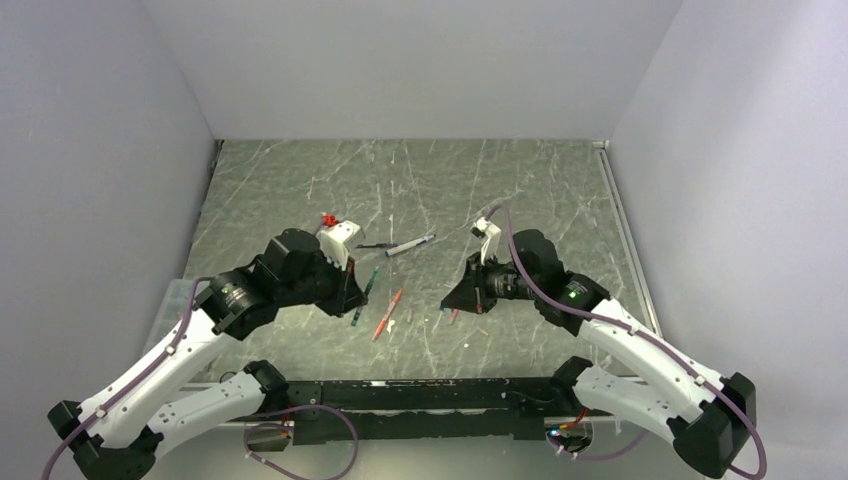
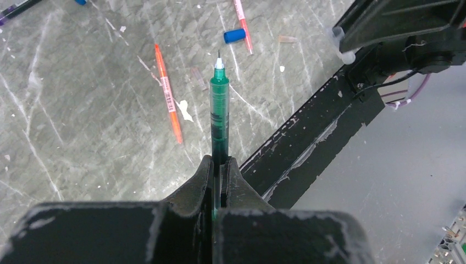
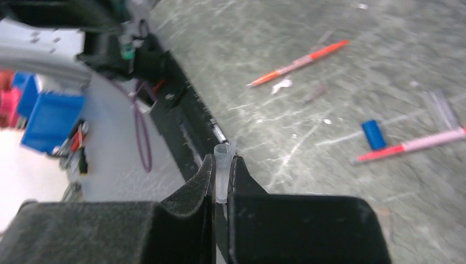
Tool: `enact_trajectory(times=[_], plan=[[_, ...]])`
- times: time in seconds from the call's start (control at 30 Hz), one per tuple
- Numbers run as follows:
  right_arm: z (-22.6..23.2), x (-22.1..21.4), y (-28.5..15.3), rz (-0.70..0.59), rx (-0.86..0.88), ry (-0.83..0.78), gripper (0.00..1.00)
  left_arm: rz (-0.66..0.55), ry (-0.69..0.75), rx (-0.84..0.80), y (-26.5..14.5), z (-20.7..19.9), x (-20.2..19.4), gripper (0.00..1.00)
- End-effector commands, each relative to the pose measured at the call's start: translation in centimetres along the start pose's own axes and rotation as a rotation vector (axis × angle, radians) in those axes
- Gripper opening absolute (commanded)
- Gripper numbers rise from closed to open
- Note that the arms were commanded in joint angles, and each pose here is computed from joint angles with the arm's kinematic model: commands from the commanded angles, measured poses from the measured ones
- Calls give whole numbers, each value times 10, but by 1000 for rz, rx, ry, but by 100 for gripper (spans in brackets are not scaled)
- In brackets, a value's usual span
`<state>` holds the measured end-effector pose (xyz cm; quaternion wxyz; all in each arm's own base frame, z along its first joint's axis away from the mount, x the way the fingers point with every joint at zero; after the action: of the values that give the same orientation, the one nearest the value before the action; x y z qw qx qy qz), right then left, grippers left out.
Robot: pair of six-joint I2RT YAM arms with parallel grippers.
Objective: Insert the pens into the pen caps
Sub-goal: Place the pen cap at the corner of the board.
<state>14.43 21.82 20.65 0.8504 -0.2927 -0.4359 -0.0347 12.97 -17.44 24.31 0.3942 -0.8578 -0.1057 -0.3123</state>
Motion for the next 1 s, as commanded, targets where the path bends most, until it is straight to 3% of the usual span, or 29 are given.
enact_trajectory(times=[0.0,0.2,0.33,0.47,0.63,0.73,0.97], plan=[[37,11,-13,-55,267,-162,0,-30,49,-92,-4,-12,4,0],[42,12,-18,-48,292,-190,0,-40,52,-99,-6,-13,4,0],[35,5,-6,20,174,-198,0,-41,54,-94,-6,-12,5,0],[40,-13,14,114,14,-360,0,-60,53,-75,-9,-10,6,0],[28,-39,39,265,-64,-566,0,-83,55,-75,-13,-10,7,0],[26,-50,52,345,-34,-729,0,-87,54,-72,-14,-9,7,0],[26,-70,70,373,93,-955,0,-119,58,-72,-21,-9,8,0]])
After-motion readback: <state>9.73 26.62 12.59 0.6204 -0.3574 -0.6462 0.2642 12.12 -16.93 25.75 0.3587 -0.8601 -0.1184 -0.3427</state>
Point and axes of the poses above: each gripper's point midway between its finger pads, its own y axis out along the fingers, its own z axis along the line the jaws close on, x = y × z, the point moved 4 cm from there along -y, back along the fingers, and after that the axes turned 11 degrees about -y, right-handed, at the moved point
